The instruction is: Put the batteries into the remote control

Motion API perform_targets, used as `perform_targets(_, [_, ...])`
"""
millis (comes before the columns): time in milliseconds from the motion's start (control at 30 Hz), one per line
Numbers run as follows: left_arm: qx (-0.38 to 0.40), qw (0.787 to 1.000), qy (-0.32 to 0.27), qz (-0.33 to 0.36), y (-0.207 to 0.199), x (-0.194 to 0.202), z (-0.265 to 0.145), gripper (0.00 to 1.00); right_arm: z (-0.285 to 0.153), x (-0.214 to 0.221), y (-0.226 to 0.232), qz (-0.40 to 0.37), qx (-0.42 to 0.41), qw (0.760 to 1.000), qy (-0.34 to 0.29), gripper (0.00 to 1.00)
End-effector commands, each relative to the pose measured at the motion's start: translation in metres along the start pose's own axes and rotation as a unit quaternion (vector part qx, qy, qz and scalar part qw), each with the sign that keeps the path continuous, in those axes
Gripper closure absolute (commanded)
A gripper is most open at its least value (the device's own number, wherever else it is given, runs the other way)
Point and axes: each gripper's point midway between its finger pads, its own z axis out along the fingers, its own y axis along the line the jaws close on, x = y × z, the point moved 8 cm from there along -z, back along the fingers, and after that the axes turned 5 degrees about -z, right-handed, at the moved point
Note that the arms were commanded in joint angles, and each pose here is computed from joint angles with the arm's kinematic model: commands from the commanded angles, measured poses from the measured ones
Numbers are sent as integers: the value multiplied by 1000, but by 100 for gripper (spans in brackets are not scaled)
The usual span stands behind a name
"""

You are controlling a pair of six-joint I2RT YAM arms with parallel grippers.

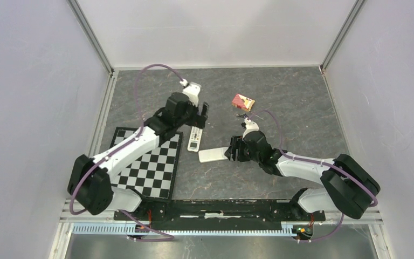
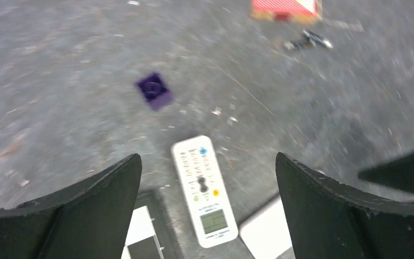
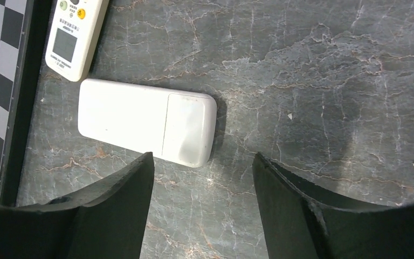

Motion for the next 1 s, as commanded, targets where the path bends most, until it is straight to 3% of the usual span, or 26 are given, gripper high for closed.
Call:
perform_targets(0, [-172,972,-41,-155,47,-26,-26,0,0,-15,5,-7,-7,1000,-11,30])
perform_targets(67, [-153,966,8,-210,60,-24,-30,0,2,-17,4,-7,-3,1000,-9,36])
perform_targets(167, [-70,962,90,-249,46,-6,-34,6,7,-21,7,-18,-11,1000,-1,50])
perform_targets(267, [-23,944,125,-304,26,22,-42,11,11,-25,11,-23,-21,1000,4,60])
perform_targets(567, [-60,909,212,-352,-2,93,-42,25,20,-15,7,-8,-7,999,31,67])
perform_targets(967, [-52,887,255,-383,-14,112,-19,35,22,-5,8,1,-21,998,58,77])
